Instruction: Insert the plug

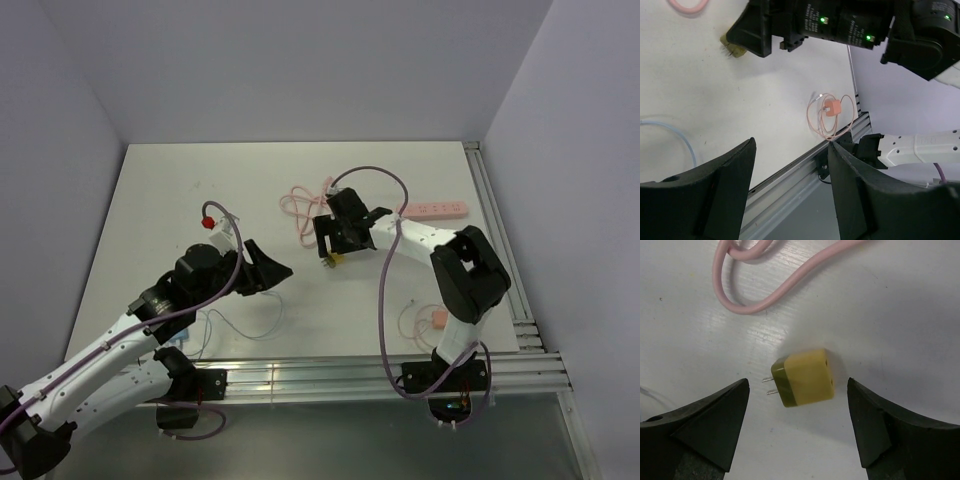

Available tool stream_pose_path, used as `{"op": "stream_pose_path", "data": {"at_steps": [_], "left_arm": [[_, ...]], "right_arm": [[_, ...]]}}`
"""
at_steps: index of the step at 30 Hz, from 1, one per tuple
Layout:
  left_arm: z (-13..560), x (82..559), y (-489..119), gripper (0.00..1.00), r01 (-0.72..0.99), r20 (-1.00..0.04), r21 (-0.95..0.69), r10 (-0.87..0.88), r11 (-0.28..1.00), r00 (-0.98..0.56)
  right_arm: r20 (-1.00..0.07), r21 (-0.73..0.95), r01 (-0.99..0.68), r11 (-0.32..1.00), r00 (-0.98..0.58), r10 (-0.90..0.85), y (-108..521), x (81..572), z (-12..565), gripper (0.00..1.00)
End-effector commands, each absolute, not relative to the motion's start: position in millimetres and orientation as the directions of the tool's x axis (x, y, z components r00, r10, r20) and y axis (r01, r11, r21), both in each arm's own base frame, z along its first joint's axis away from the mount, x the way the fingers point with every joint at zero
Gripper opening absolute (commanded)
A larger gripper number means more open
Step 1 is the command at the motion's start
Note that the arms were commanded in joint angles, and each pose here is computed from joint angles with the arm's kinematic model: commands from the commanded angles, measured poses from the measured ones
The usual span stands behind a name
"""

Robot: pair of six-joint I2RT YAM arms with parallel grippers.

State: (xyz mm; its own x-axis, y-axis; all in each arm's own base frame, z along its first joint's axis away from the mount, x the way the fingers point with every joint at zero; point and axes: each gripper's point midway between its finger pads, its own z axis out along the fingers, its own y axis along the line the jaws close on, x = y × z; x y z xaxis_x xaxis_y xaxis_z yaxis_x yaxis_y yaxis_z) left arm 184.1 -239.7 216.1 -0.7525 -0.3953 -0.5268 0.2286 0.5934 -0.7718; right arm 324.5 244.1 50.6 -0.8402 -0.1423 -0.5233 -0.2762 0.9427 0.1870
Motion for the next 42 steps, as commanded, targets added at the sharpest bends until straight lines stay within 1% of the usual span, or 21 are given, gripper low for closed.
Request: {"op": "stream_pose_path", "data": {"at_steps": [1,13,16,18,19,22,23,24,25,27,28,31,34,36,39,42], "left_arm": [[239.2,183.7,-241.0,0.65,0.284,-0.559,-0.775,-0.402,0.565,-0.725],[239.0,180.6,-241.0,0.65,0.289,-0.557,-0.775,-0.393,0.562,-0.732],[235.7,178.5,-242.8,0.63,0.285,-0.546,-0.782,-0.388,0.555,-0.743],[235.7,178.1,-242.6,0.63,0.285,-0.543,-0.786,-0.392,0.549,-0.742],[235.8,177.9,-242.6,0.63,0.285,-0.542,-0.787,-0.394,0.547,-0.742],[235.0,178.0,-242.3,0.62,0.281,-0.541,-0.786,-0.393,0.55,-0.743],[235.4,177.9,-242.5,0.62,0.281,-0.541,-0.786,-0.392,0.55,-0.745],[235.0,177.7,-242.7,0.62,0.279,-0.539,-0.786,-0.389,0.552,-0.747],[234.2,177.5,-242.9,0.62,0.278,-0.538,-0.785,-0.387,0.553,-0.749],[232.0,176.5,-244.1,0.62,0.277,-0.533,-0.786,-0.379,0.553,-0.756],[232.3,176.2,-244.6,0.62,0.278,-0.532,-0.786,-0.377,0.552,-0.758],[229.4,174.8,-246.5,0.62,0.276,-0.524,-0.789,-0.368,0.549,-0.768],[228.9,173.3,-248.0,0.62,0.279,-0.52,-0.794,-0.363,0.541,-0.774],[228.9,168.8,-251.0,0.62,0.298,-0.518,-0.798,-0.343,0.523,-0.784],[234.5,161.2,-258.9,0.63,0.351,-0.526,-0.803,-0.298,0.481,-0.796],[235.9,157.1,-265.4,0.62,0.39,-0.538,-0.799,-0.256,0.457,-0.803]], "right_arm": [[-0.523,0.169,-0.339,0.926,-0.827,-0.207,254.0,332.6,51.4,0.85],[-0.446,0.185,-0.322,0.929,-0.87,-0.213,252.5,320.1,24.3,0.73],[-0.432,0.187,-0.317,0.93,-0.877,-0.212,252.8,317.7,20.0,0.67],[-0.436,0.183,-0.313,0.932,-0.876,-0.208,252.0,318.6,20.7,0.6],[-0.441,0.184,-0.308,0.933,-0.874,-0.202,251.5,319.7,21.0,0.55],[-0.451,0.183,-0.299,0.937,-0.872,-0.19,249.9,319.6,24.1,0.48],[-0.455,0.187,-0.296,0.937,-0.871,-0.184,250.2,319.7,25.8,0.42],[-0.462,0.192,-0.293,0.937,-0.869,-0.177,249.8,319.0,28.7,0.39],[-0.473,0.198,-0.292,0.936,-0.865,-0.17,250.7,320.0,31.6,0.32],[-0.482,0.205,-0.291,0.935,-0.861,-0.162,250.3,317.9,35.7,0.26],[-0.489,0.209,-0.288,0.934,-0.858,-0.155,250.1,318.5,37.5,0.18],[-0.516,0.219,-0.287,0.933,-0.846,-0.139,249.4,317.8,45.3,0.07],[-0.555,0.247,-0.3,0.921,-0.823,-0.119,249.5,313.3,60.0,0.02],[-0.582,0.276,-0.314,0.908,-0.807,-0.102,247.3,304.5,75.3,0.02],[-0.639,0.335,-0.417,0.845,-0.76,-0.121,254.3,277.6,102.6,0.01],[-0.707,0.393,-0.55,0.737,-0.694,-0.141,265.6,237.4,132.9,0.01]]}}
